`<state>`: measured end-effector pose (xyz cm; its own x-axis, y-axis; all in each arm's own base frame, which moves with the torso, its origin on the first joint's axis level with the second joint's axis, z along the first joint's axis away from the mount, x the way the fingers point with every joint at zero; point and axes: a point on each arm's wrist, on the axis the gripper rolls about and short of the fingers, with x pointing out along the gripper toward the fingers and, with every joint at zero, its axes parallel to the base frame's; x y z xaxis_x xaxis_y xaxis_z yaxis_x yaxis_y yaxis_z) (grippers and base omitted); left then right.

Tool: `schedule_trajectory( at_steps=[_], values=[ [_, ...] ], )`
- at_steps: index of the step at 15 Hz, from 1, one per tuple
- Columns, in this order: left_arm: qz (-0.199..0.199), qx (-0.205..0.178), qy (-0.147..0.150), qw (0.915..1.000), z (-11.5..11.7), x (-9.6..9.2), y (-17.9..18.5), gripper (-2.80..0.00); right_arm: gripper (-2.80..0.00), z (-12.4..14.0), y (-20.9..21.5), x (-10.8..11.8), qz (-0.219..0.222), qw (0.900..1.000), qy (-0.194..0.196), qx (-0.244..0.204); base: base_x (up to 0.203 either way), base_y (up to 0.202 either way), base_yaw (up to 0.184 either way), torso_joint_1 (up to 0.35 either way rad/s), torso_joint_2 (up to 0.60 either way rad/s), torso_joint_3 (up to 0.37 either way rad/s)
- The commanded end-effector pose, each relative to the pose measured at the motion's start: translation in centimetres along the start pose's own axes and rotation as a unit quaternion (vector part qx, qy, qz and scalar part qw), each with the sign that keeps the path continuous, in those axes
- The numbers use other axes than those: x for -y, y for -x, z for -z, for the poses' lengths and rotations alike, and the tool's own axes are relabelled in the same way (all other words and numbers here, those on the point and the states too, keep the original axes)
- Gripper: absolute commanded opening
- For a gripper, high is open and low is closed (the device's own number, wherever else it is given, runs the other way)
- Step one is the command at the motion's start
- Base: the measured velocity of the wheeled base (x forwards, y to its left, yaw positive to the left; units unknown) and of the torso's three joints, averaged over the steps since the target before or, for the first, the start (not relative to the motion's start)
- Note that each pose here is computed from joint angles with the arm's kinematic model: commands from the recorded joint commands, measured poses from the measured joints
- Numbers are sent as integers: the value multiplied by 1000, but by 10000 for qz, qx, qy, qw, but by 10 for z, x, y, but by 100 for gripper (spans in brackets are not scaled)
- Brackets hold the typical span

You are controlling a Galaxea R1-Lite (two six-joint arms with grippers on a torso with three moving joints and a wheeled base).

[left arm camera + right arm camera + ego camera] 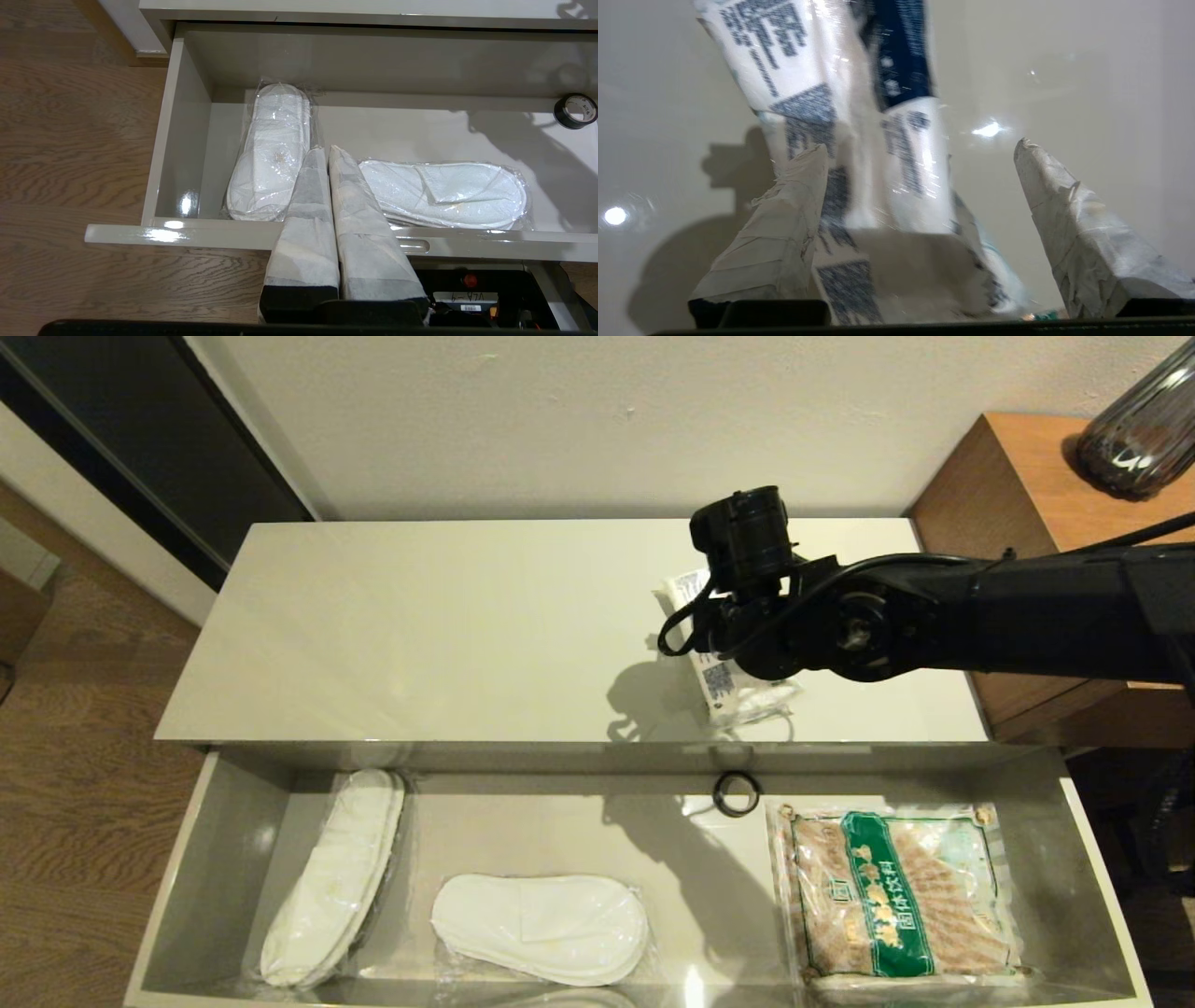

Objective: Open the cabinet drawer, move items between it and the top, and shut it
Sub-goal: Place the tissue on the table, then take out the solid drinks from the drawer

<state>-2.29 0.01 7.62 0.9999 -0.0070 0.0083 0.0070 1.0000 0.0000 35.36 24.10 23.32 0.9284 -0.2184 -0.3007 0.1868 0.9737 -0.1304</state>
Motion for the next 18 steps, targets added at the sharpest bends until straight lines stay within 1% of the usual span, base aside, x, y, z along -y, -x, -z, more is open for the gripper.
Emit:
schedule_trajectory(
  at_steps=[1, 4, 6, 7, 10, 11, 12, 13, 14, 15, 16, 17, 18],
  values=[
    [3, -3, 0, 10000, 0, 0, 0, -280, 0, -14, 24, 27, 22, 9999, -96, 91, 0, 0, 0, 0, 0, 0],
    [-3, -3, 0, 10000, 0, 0, 0, -280, 0, -14, 59, 66, 36, 10000, -3, -22, 0, 0, 0, 0, 0, 0],
    [-4, -3, 0, 10000, 0, 0, 0, -280, 0, 5, 81, 94, 76, 9995, 202, -251, 0, 0, 0, 0, 0, 0],
    [0, -3, 0, 10000, 0, 0, 0, -280, -280, 17, 93, 108, 103, 9989, 276, -376, 0, 0, 0, 0, 0, 0],
    [3, -3, 0, 10000, 0, 0, 0, -280, -280, 36, 137, 161, 185, 9979, 221, -574, 0, 0, 0, 0, 0, 0],
    [-4, -3, 0, 10000, 0, 0, 0, -280, -280, 46, 149, 179, 259, 9961, 279, -791, 0, 0, 0, 0, 0, 0],
    [-2, -3, 0, 10000, 0, 0, 0, -280, -280, 64, 159, 195, 303, 9910, 448, -1222, 0, 0, 0, 0, 0, 0],
    [-2, -3, 0, 10000, 0, 0, 0, -280, -280, 82, 165, 204, 303, 9844, 444, -1674, 0, 0, 0, 0, 0, 0],
    [9, -3, 0, 10000, 0, 0, 0, -280, -280, 98, 168, 209, 367, 9779, 317, -2031, 0, 0, 0, 0, 0, 0],
    [3, -3, 0, 10000, 0, 0, 0, -280, -280, 107, 170, 212, 480, 9736, 58, -2231, 0, 0, 0, 0, 0, 0],
    [-4, -3, 0, 10000, 0, 0, 0, -280, -280, 114, 174, 217, 552, 9692, -119, -2398, 0, 0, 0, 0, 0, 0],
    [-4, -3, 0, 10000, 0, 0, 0, -280, -280, 117, 180, 223, 491, 9637, -223, -2614, 0, 0, 0, 0, 0, 0],
    [3, -3, 0, 10000, 0, 0, 0, -280, -280, 117, 184, 227, 460, 9617, -407, -2672, 0, 0, 0, 0, 0, 0]
  ],
)
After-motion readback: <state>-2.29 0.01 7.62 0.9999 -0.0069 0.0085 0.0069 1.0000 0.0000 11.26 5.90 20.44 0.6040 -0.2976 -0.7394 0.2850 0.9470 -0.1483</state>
